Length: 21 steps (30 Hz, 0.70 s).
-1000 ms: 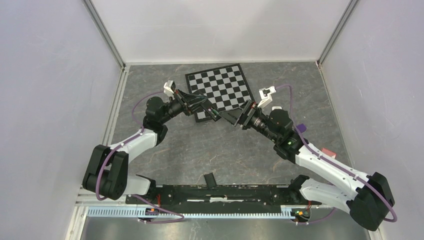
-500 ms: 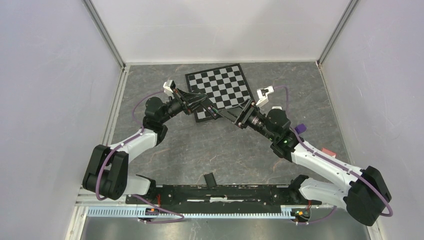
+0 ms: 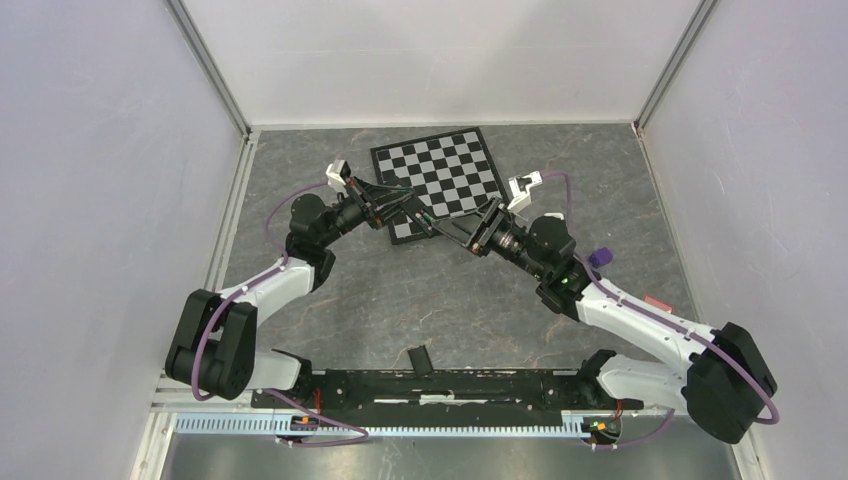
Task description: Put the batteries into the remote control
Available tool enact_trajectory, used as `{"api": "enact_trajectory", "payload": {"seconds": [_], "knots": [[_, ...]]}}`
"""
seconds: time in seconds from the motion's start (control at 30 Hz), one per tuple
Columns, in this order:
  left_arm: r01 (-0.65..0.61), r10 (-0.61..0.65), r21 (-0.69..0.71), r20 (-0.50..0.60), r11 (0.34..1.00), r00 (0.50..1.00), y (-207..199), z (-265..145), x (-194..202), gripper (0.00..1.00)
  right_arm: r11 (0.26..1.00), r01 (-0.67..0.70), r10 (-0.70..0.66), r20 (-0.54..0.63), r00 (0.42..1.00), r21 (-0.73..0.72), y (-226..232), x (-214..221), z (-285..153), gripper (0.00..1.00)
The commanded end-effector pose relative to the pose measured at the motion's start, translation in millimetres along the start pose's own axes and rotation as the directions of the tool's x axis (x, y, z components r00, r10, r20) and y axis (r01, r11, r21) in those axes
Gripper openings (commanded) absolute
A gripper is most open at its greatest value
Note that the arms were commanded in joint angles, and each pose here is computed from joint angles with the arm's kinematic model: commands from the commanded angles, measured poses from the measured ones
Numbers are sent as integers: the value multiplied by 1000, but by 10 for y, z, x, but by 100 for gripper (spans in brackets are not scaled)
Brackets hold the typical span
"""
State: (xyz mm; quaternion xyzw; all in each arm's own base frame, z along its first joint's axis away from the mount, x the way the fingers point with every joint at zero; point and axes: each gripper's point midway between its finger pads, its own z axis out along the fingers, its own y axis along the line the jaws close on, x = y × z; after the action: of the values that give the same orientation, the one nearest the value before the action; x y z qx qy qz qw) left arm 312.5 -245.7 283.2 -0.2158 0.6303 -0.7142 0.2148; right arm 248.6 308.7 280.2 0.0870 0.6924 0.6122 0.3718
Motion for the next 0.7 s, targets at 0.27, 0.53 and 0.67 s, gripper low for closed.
{"api": "enact_trajectory", "payload": {"seconds": [0.27,0.53,0.67], "knots": [[-35,36,89,-12,995,999,-281,-15,52,2,1000,-6,6,8,1000,-8,-16,-22,66,44],[-44,49,98,-41,994,998,-284,-59,154,2,1000,-27,27,-1,1000,7,-89,13,91,35],[-63,68,106,-45,992,997,-309,-84,187,2,999,-33,33,-10,999,11,-114,32,109,30]]}}
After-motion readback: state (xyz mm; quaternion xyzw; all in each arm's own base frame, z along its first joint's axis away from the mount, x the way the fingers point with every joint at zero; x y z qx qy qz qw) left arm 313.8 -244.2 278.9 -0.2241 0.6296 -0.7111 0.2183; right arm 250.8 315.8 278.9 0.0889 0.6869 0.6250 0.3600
